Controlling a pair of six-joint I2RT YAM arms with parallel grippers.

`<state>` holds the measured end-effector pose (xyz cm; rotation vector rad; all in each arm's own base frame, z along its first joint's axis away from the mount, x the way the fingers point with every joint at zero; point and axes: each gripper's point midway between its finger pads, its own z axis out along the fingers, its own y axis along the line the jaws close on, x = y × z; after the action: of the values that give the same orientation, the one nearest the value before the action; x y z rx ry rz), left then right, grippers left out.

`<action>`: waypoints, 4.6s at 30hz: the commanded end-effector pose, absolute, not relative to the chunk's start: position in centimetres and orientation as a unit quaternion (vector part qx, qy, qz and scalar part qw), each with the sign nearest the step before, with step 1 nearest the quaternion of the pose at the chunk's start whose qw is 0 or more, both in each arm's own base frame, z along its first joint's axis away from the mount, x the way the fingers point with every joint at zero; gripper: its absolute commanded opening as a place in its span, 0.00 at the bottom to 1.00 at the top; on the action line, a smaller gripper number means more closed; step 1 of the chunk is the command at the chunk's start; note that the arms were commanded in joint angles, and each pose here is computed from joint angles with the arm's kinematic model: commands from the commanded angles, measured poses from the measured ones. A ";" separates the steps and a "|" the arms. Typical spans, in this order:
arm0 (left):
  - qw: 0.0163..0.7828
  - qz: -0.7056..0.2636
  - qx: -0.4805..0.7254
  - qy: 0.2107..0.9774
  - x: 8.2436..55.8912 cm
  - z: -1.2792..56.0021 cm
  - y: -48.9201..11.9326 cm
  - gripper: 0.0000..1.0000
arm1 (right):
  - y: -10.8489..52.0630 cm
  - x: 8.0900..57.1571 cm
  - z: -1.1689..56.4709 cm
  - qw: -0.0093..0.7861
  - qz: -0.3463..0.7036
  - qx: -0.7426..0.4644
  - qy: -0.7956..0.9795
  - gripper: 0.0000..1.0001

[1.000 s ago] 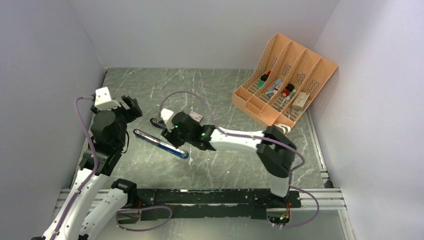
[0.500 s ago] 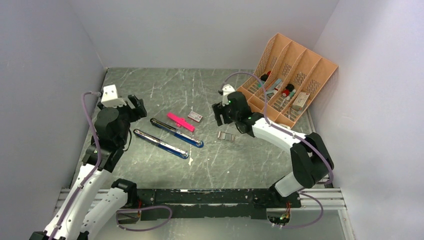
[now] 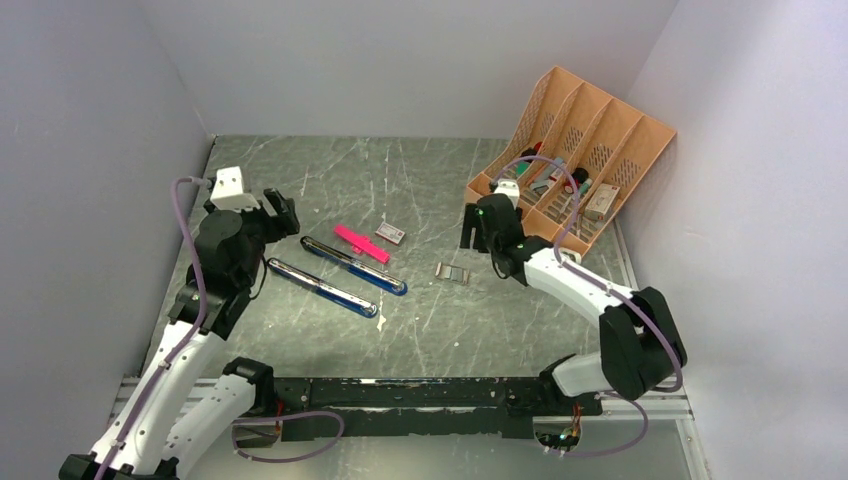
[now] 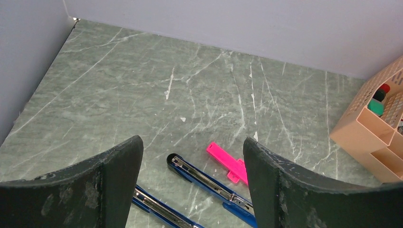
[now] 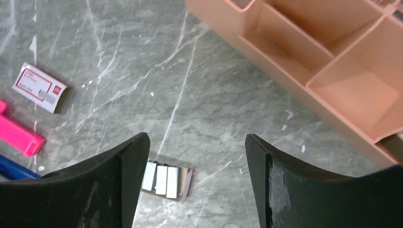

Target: Load the staples into the stapler

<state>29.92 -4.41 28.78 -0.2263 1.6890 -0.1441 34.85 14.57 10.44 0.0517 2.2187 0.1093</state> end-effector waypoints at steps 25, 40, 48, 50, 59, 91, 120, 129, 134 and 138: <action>0.665 -0.083 -0.076 0.739 30.4 29.4 -5.2 0.80 | 17.2 36.4 3.3 0.292 0.030 -0.058 0.954 0.97; 0.664 -0.086 -0.073 0.740 30.5 29.4 -5.3 0.80 | 18.6 34.3 1.5 0.249 0.041 -0.117 0.960 0.98; 0.663 -0.085 -0.072 0.740 30.5 29.3 -5.3 0.80 | 19.0 33.2 0.7 0.228 0.041 -0.141 0.963 0.98; 0.663 -0.085 -0.072 0.740 30.4 29.3 -5.3 0.80 | 19.0 33.0 0.8 0.227 0.041 -0.142 0.963 0.98; 0.663 -0.087 -0.072 0.740 30.4 29.4 -5.3 0.80 | 18.5 32.7 1.9 0.234 0.037 -0.155 0.959 0.98; 0.666 -0.089 -0.072 0.737 30.1 29.8 -5.2 0.80 | 15.7 36.7 16.0 0.470 0.032 -0.033 0.881 0.99; 0.667 -0.096 -0.068 0.736 30.0 29.9 -5.5 0.80 | 16.9 34.6 14.3 0.433 0.089 -0.030 0.896 0.56; 0.665 -0.097 -0.065 0.738 30.1 29.7 -5.7 0.80 | 17.9 30.6 11.0 0.414 0.072 0.013 0.907 0.54; 0.663 -0.096 -0.066 0.740 30.2 29.6 -5.6 0.80 | 20.7 29.0 8.7 0.388 0.064 -0.019 0.919 0.48; 0.663 -0.098 -0.064 0.740 30.2 29.6 -5.7 0.80 | 21.8 28.9 7.7 0.374 0.073 -0.029 0.924 0.40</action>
<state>30.05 -5.58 28.83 -0.1575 1.6973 -0.2050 28.47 21.34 7.84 -0.1165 2.3658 0.1875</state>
